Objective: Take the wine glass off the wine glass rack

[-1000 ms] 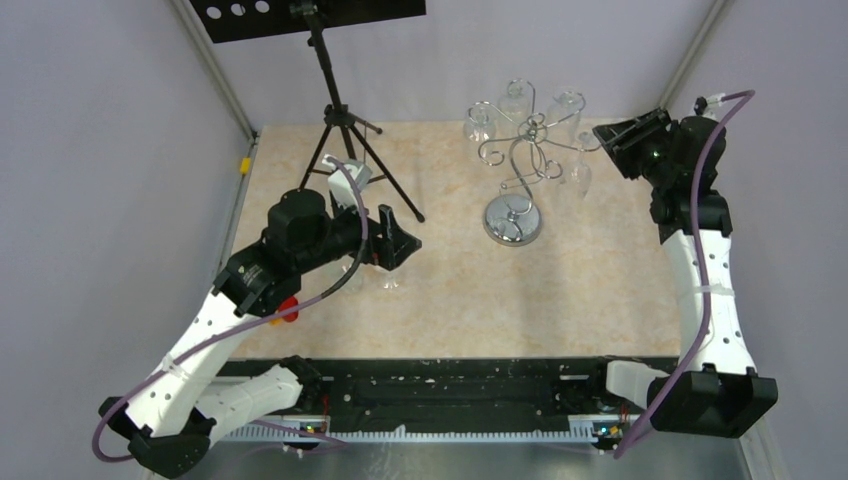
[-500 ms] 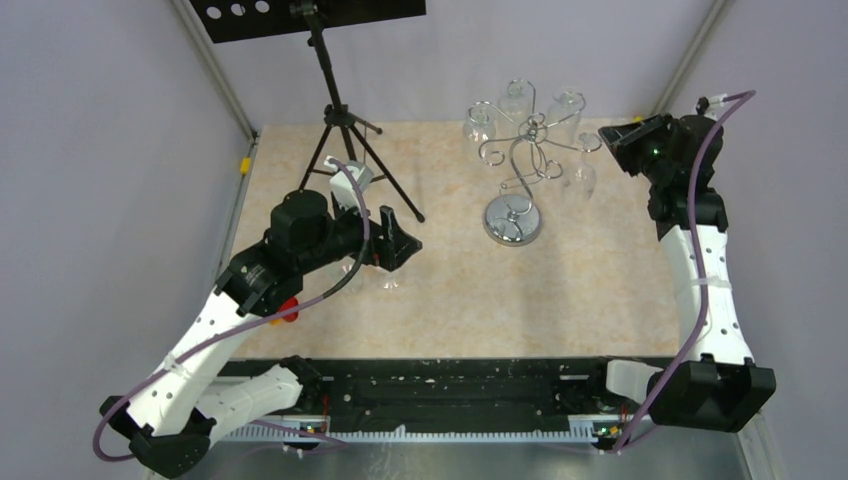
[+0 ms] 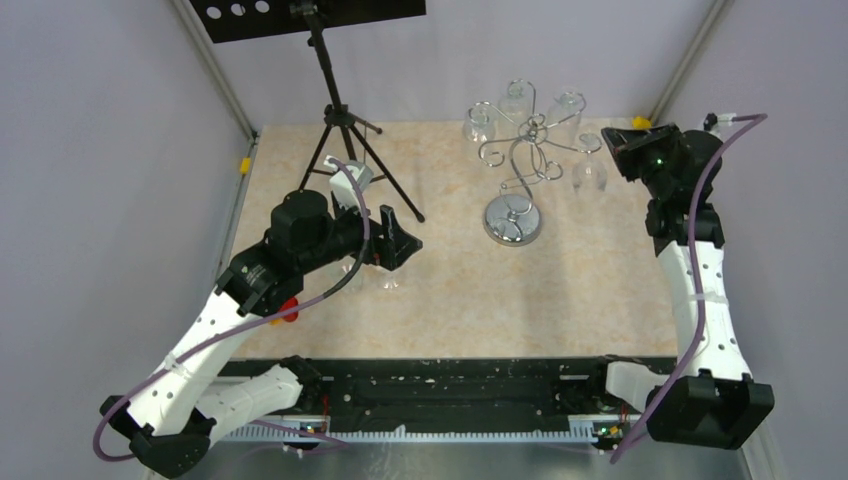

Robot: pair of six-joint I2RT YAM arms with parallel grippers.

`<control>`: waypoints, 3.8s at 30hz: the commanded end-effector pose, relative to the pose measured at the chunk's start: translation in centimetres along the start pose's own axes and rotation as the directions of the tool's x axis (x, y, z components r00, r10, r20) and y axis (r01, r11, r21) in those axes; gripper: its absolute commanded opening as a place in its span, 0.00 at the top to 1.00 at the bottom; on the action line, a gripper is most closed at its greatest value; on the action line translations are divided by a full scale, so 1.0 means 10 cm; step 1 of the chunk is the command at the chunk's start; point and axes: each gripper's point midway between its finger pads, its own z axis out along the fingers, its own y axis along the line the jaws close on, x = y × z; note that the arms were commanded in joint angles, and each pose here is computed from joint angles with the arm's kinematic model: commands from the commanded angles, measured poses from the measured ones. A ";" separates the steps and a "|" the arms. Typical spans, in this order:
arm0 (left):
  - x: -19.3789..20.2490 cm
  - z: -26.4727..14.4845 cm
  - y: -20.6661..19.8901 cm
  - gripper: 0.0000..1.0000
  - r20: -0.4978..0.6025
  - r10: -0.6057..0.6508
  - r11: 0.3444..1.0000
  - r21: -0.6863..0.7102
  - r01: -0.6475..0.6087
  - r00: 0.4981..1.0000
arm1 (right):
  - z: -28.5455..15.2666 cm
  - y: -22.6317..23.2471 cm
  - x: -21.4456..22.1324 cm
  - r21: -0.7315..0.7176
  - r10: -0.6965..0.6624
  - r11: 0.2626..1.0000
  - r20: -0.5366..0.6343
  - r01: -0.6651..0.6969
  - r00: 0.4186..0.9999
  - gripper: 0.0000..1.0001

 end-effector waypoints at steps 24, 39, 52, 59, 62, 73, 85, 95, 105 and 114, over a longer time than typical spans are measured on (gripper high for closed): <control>-0.28 -0.10 -0.06 0.01 0.127 0.009 1.000 0.011 -0.011 0.992 | -0.19 0.54 -0.01 -0.238 0.052 0.969 -0.035 -0.059 0.998 1.00; -0.31 -0.12 -0.08 0.01 0.149 0.016 1.000 0.020 -0.019 0.989 | 0.12 0.47 -0.17 -0.168 0.044 0.985 0.052 -0.035 0.998 1.00; -0.31 -0.16 -0.07 0.01 0.156 0.007 1.000 0.010 -0.009 0.988 | -0.09 0.42 -0.50 -0.100 0.057 0.994 0.247 -0.033 0.967 1.00; -0.31 -0.18 -0.12 0.01 0.155 -0.003 0.999 0.036 -0.002 0.988 | -0.47 0.45 -0.65 -0.075 0.062 0.996 0.340 -0.039 0.939 1.00; -0.31 -0.18 -0.19 0.01 0.154 -0.014 0.997 0.074 0.003 0.988 | -0.73 0.41 -0.67 -0.062 0.063 0.997 0.374 -0.043 0.925 1.00; -0.37 -0.04 -0.65 0.01 0.175 -0.008 0.936 0.349 -0.054 0.985 | -1.54 0.34 -0.07 -0.152 0.079 0.987 0.201 -0.048 0.976 1.00; -0.15 0.44 -1.13 0.05 0.194 0.025 0.813 0.566 -0.133 0.981 | -2.16 0.06 0.85 -0.324 0.295 0.886 -0.154 -0.331 0.943 1.00; 0.50 0.79 -1.55 0.08 0.236 0.237 0.680 0.652 -0.335 0.942 | -2.27 0.02 1.10 -0.313 0.348 0.842 -0.306 -0.439 0.886 1.00; 0.47 0.91 -1.95 0.22 0.432 0.369 0.461 0.684 -0.566 0.823 | -2.49 0.31 1.16 -0.377 0.316 0.787 -0.435 -0.489 0.843 1.00; 0.36 1.02 -2.08 0.40 0.550 0.396 0.355 0.647 -0.675 0.736 | -2.48 0.35 1.21 -0.389 0.280 0.782 -0.478 -0.487 0.832 1.00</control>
